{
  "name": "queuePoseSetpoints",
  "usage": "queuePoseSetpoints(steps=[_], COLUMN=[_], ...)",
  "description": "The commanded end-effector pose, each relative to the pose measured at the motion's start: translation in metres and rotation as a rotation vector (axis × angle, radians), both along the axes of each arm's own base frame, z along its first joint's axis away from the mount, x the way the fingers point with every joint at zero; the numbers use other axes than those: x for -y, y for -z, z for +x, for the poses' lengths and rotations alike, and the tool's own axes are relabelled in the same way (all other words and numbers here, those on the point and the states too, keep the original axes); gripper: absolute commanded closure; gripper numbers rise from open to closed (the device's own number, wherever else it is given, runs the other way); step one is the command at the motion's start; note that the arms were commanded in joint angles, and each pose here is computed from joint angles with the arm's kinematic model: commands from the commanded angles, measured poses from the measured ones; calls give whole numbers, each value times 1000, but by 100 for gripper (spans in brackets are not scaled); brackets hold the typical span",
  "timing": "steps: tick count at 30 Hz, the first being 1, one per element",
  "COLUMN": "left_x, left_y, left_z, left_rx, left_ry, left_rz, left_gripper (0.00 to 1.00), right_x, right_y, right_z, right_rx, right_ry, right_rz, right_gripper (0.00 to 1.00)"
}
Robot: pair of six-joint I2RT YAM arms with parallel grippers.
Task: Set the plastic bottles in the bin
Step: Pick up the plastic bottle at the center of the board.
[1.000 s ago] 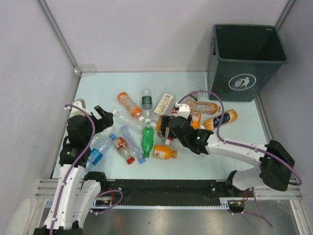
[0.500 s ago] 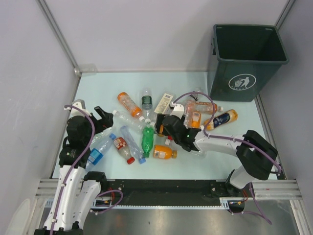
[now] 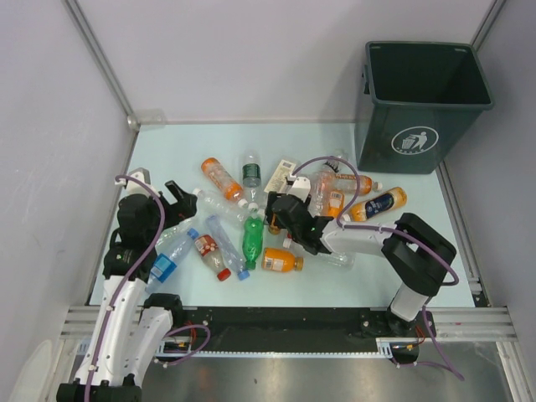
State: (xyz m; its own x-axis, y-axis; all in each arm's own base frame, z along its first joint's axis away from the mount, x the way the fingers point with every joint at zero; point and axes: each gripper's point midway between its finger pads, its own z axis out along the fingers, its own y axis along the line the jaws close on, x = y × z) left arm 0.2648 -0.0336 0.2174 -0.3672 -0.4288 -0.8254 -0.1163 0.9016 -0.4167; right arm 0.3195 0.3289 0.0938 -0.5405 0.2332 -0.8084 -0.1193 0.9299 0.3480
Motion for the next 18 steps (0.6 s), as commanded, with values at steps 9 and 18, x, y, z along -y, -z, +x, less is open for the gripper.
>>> queuePoseSetpoints(steps=[9,18], left_x=[0,-2], left_y=[-13,-12], left_z=[4,4], left_rx=[37,34], left_ry=[10,4], left_rz=[4,4], left_gripper=[0,0], right_x=[-11,-4], right_y=[-41,-97], right_z=[7,-6], right_rx=[112,207], right_ry=[48,47], right_rz=[28,61], right_gripper=[66,73])
